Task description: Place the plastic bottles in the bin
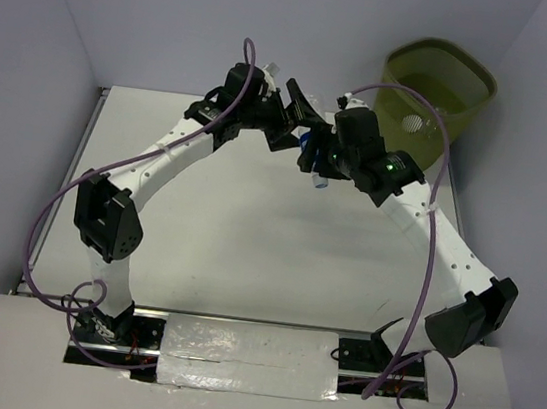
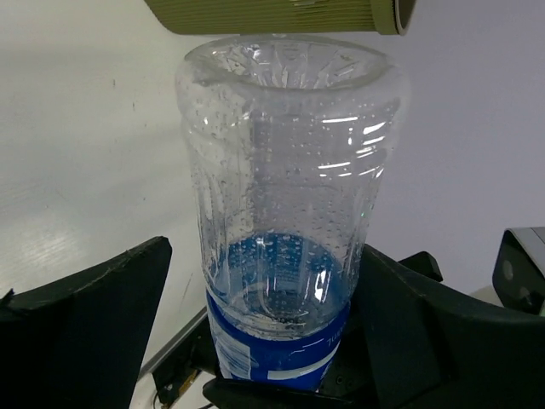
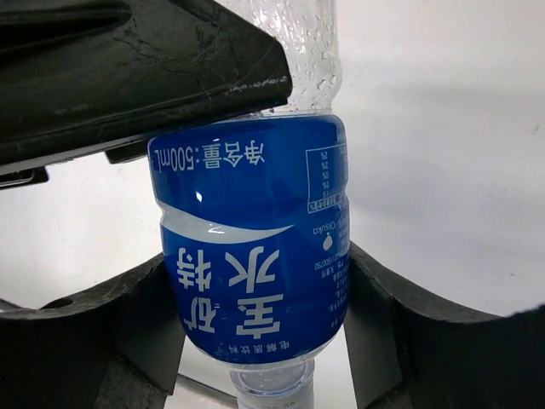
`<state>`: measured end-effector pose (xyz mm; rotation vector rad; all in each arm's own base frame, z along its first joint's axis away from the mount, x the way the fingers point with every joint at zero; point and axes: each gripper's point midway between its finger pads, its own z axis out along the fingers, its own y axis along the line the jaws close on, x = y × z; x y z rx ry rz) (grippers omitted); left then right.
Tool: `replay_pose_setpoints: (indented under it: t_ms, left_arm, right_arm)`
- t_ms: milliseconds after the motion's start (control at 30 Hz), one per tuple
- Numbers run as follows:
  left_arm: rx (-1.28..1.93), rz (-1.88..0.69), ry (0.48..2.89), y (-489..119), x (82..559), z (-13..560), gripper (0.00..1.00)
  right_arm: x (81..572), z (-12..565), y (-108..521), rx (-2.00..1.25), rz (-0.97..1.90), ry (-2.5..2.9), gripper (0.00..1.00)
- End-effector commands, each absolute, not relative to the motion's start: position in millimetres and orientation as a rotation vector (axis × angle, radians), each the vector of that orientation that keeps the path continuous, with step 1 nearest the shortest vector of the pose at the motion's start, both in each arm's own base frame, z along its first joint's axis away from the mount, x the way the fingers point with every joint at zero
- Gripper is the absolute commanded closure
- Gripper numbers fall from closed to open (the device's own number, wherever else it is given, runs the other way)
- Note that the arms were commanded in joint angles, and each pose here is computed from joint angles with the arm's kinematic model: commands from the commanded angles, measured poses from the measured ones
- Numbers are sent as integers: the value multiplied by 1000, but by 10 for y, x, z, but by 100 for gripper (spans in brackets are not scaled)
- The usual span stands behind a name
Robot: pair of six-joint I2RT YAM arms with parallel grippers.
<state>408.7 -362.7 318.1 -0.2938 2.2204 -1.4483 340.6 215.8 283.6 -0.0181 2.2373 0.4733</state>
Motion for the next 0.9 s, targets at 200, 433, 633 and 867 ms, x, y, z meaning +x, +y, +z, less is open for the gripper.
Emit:
replay_pose_setpoints:
  t_ms: [200,433,633,867]
  left_arm:
    - [-439,-1041,2146,-2585,4221,3451,1]
    - [-599,-802,2009,-1389,4062,3647,1]
    - [-595,-664,1964,-1041,3792,3709,1]
    - [-601,-514,1936,-741,3449,3623,1]
  right_arm:
    - [3599,3643,1099,265,199,1978,47]
    - [4096,4158,446,419,141,1842,46]
    - [4601,4469,103,505,122,1788,44]
    - [5231,4278,-388,663,138,1730,40]
